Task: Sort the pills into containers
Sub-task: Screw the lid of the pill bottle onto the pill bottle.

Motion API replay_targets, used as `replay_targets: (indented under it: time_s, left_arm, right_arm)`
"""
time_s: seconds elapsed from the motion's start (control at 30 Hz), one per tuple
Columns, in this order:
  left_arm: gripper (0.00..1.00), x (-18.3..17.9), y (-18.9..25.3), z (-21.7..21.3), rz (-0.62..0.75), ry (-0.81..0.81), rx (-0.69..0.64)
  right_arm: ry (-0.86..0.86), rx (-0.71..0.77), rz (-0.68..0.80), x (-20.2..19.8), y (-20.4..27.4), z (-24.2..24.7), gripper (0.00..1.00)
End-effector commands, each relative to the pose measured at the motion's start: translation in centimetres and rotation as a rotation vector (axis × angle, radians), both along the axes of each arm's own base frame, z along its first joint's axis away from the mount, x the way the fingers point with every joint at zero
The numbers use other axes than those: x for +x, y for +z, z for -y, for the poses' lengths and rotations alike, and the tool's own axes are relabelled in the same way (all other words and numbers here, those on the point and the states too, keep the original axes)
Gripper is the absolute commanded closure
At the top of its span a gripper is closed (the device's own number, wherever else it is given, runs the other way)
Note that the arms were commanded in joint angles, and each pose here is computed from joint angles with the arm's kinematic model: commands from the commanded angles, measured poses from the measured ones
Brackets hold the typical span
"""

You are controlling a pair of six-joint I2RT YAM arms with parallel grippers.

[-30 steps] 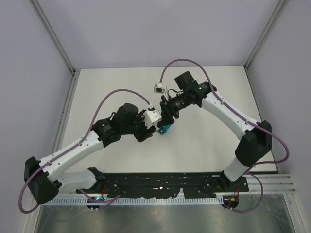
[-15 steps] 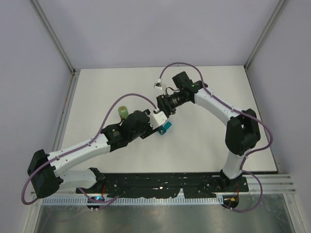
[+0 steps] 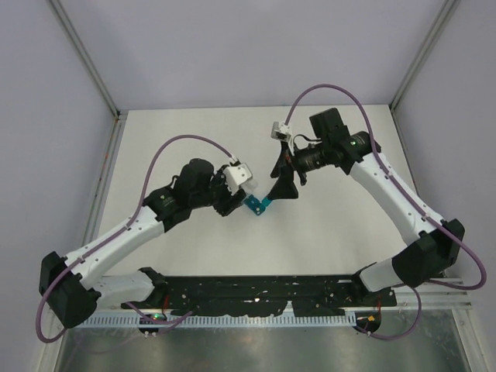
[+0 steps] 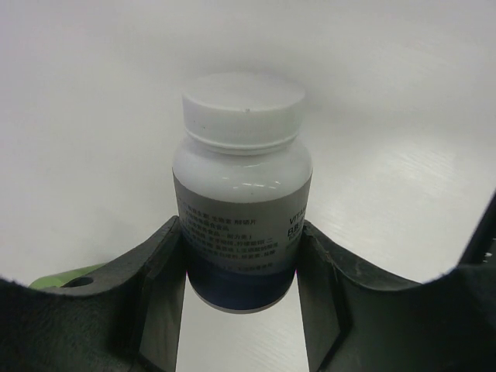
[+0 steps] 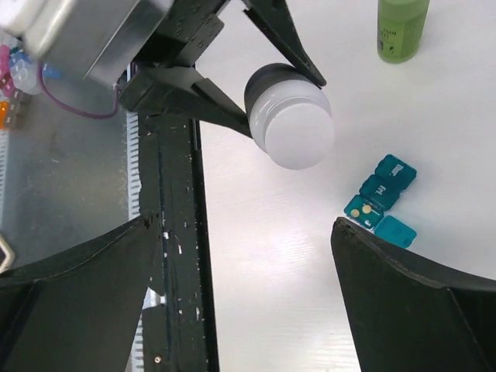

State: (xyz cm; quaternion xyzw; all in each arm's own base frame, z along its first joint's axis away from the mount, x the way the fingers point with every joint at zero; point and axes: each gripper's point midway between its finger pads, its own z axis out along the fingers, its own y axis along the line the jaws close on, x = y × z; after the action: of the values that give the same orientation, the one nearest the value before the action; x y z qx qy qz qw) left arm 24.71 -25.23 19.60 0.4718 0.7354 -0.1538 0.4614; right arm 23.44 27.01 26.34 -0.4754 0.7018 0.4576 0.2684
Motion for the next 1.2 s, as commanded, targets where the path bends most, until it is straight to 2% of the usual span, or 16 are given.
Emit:
replay_targets:
  time_s: [0.0, 0.17, 0.43, 0.63, 0.73, 1.03, 1.07, 1.1, 1.17]
  left_arm:
    - [1.00, -4.9, 5.1, 2.6, -0.135, -0.303, -0.232]
    - [1.00, -8.5, 6.1, 3.1, -0.290, -0.504, -0.292]
    - [1.00, -10.3, 6.9, 3.3, -0.387, -0.604, -0.313]
    - [1.00, -10.5, 6.9, 3.4, -0.400, -0.615, -0.312]
    - [1.00, -10.4, 6.8, 3.4, -0.396, -0.612, -0.311]
    - [1.00, -9.7, 6.2, 3.5, -0.390, -0.578, -0.303]
    - [1.00, -9.5, 6.0, 3.5, -0.387, -0.568, -0.298]
    - [1.00, -9.1, 5.8, 3.5, -0.379, -0.547, -0.294]
    - [1.00, -8.3, 5.6, 3.4, -0.346, -0.503, -0.282]
  right_arm:
    - [0.084, 0.031, 0.240, -1.7, 2.5, 0.8, 0.04]
    - [0.139, 0.046, 0.372, -3.5, 3.9, 0.5, 0.04]
    - [0.217, 0.023, 0.440, -5.2, 3.9, -1.1, 0.07]
    - [0.250, 0.034, 0.415, -5.7, 3.9, -1.8, 0.22]
    - [0.260, 0.036, 0.385, -5.7, 3.5, -2.1, 0.34]
    - [0.290, 0.070, 0.320, -6.4, 3.4, -2.8, 0.51]
    - [0.128, 0.047, 0.318, -1.8, 3.5, 0.4, 0.55]
    - [0.291, 0.075, 0.301, -6.5, 3.4, -2.9, 0.57]
    - [0.285, 0.072, 0.271, -6.5, 3.2, -3.0, 0.63]
